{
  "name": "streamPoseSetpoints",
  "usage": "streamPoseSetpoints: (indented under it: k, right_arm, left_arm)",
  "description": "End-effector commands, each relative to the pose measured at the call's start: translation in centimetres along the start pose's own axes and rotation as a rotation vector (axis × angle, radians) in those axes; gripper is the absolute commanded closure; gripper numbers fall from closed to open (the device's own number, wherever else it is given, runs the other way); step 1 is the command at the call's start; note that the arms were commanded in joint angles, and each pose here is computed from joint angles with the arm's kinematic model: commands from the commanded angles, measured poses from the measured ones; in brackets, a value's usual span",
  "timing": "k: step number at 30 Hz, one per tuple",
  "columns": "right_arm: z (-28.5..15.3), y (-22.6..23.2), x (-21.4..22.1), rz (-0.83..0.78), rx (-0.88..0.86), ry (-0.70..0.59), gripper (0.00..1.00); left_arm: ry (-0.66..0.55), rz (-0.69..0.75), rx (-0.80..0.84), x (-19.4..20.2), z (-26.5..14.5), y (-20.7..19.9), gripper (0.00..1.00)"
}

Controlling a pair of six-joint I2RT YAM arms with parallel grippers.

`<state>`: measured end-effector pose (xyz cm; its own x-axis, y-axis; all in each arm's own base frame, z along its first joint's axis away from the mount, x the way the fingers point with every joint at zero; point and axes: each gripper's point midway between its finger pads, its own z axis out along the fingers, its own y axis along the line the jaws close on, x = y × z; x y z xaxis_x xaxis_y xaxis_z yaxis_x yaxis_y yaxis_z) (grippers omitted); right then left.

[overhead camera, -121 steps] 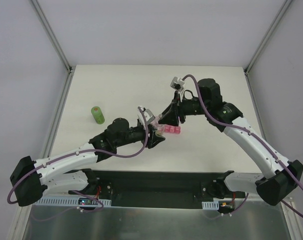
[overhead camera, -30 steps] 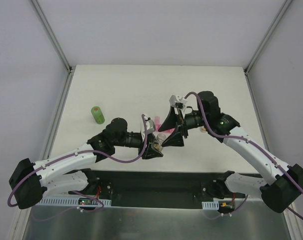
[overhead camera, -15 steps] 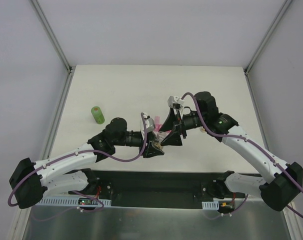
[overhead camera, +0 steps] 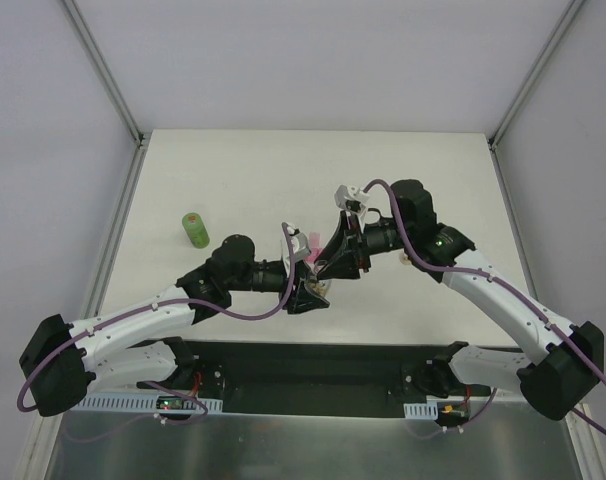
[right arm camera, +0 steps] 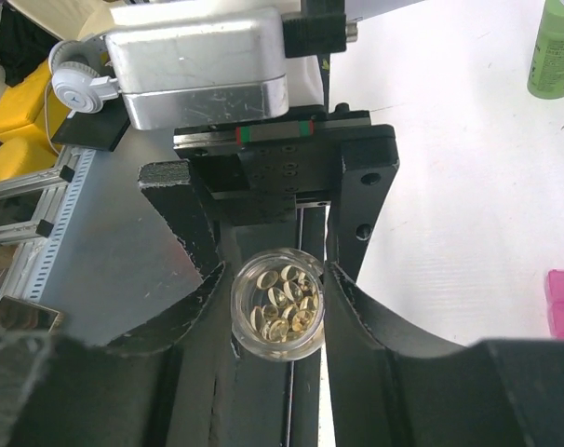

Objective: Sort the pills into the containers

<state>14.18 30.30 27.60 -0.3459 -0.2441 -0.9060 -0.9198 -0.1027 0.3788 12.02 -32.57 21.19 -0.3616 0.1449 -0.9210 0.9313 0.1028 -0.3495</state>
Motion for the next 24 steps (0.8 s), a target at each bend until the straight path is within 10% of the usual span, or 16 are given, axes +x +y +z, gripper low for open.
streamPoseSetpoints:
  k: [1,13,24]
  right_arm:
    - [-0.2,0.3,-1.1,-0.055,0.003,-0.02,0.8]
    - [-0.6,0.0,-2.4,-0.03,0.019,-0.076,0.86]
    - [-0.6,-0.3,-2.9,0.014,0.006,-0.121,0.87]
  left_arm:
    - [-0.118,0.057,-0.014,-3.6,-0.2,-0.1,1.0]
    - [-0.298,0.002,-0.107,-4.1,-2.1,0.6,0.4]
    - [-0.339,0.01,-0.105,-5.0,-2.2,0.5,0.27]
